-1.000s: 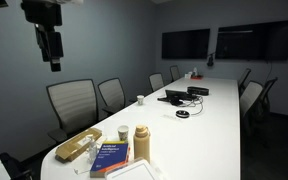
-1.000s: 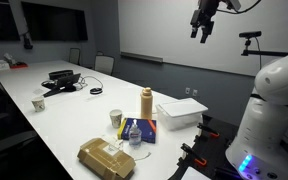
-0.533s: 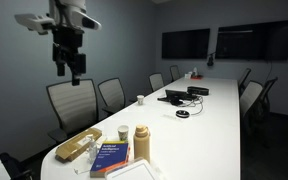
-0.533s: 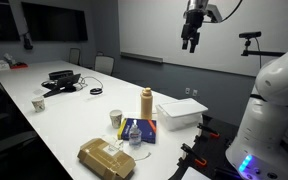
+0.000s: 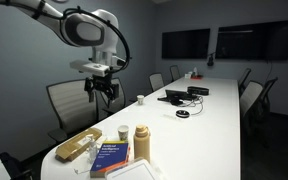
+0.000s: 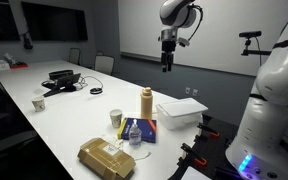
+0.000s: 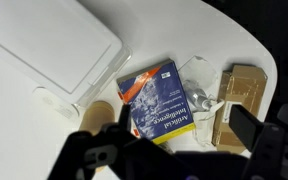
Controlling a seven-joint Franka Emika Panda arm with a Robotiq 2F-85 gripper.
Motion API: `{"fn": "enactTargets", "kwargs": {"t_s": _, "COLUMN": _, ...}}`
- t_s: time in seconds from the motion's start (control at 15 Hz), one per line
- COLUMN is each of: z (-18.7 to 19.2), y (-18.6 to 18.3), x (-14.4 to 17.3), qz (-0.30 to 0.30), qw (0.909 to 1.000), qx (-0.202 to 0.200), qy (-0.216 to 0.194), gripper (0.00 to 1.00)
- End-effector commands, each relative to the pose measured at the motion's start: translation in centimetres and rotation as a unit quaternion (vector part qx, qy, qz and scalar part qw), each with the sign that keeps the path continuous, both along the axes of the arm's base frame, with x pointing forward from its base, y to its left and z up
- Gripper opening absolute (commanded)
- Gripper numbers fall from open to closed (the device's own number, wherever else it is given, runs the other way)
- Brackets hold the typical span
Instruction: Open the book
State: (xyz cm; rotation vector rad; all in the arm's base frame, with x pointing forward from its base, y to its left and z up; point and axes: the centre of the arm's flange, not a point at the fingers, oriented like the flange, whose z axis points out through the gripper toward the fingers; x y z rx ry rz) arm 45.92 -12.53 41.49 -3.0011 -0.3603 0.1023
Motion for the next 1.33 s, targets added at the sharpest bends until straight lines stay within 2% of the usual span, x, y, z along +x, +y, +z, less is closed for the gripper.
{"fn": "enactTargets", "kwargs": {"t_s": 0.0, "z": -4.0, "y": 0.1, "x": 4.0, "qz": 0.035, "qw": 0.9992, "qx": -0.006, "qy": -0.018, "gripper": 1.0}}
{"fn": "enactTargets", "kwargs": {"t_s": 0.07, "z": -5.1, "y": 0.2, "x": 4.6, "qz": 0.041, "qw": 0.999, "qx": 0.004, "qy": -0.02, "gripper": 1.0}}
{"fn": "enactTargets", "kwargs": {"t_s": 0.13, "z": -3.9, "y": 0.5, "x": 2.6, "qz": 0.025, "qw": 0.9996, "qx": -0.006, "qy": -0.012, "gripper": 1.0}}
{"fn": "enactTargets", "kwargs": {"t_s": 0.27, "z": -5.4, "y": 0.6, "x": 3.0, "qz": 0.028, "qw": 0.9996, "qx": -0.006, "qy": -0.002, "gripper": 1.0}}
{"fn": "enactTargets", "kwargs": {"t_s": 0.53, "z": -4.8, "y": 0.3, "x": 3.0, "qz": 0.026, "qw": 0.9996, "qx": -0.006, "qy": -0.009, "gripper": 1.0}}
{"fn": "enactTargets", "kwargs": {"t_s": 0.87, "z": -8.6, "y": 1.8, "x": 5.6, "qz": 0.047, "qw": 0.9979, "qx": -0.01, "qy": -0.043, "gripper": 1.0}}
{"fn": "enactTargets", "kwargs": {"t_s": 1.27, "z": -15.1, "y": 5.4, "x": 9.4, "qz": 0.085, "qw": 0.9949, "qx": -0.013, "qy": -0.053, "gripper": 1.0}}
